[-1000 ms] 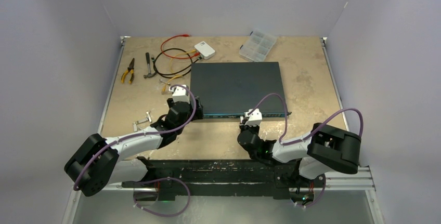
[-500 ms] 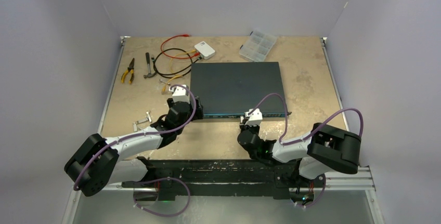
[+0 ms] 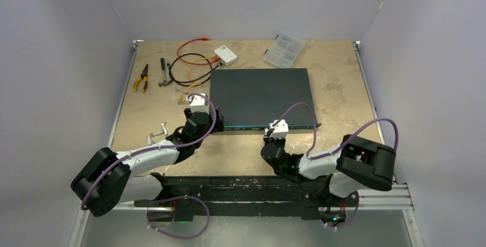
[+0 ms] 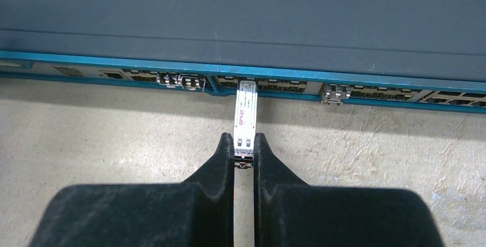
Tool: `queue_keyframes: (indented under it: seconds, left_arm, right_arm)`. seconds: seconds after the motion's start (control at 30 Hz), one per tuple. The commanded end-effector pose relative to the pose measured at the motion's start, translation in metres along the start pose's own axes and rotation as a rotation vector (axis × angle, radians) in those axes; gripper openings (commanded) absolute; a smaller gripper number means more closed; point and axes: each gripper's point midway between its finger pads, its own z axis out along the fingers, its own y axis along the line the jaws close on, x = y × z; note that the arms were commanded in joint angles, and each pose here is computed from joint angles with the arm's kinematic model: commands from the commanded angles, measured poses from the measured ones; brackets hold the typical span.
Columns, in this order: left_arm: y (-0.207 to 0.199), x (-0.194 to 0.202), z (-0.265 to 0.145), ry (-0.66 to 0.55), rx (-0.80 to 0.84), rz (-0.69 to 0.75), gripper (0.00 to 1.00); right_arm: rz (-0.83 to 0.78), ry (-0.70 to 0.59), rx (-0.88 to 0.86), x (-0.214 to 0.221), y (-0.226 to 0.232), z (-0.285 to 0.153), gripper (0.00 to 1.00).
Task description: Insert the plug into the switch port
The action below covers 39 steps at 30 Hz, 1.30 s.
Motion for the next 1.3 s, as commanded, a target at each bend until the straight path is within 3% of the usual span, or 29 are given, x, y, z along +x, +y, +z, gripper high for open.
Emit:
queue_keyframes:
  seconds: [0.0, 1.27]
  left_arm:
    - [-0.001, -0.005, 0.0, -0.026, 0.002, 0.006, 0.83]
    - [-0.001, -0.006, 0.0, -0.029, 0.003, 0.005, 0.83]
  right_arm:
    - [0.056, -0.063, 0.023, -0.021, 0.007, 0.005, 0.0]
    - [0.097, -0.106, 0.069, -0.034, -0.001, 0.002, 0.0]
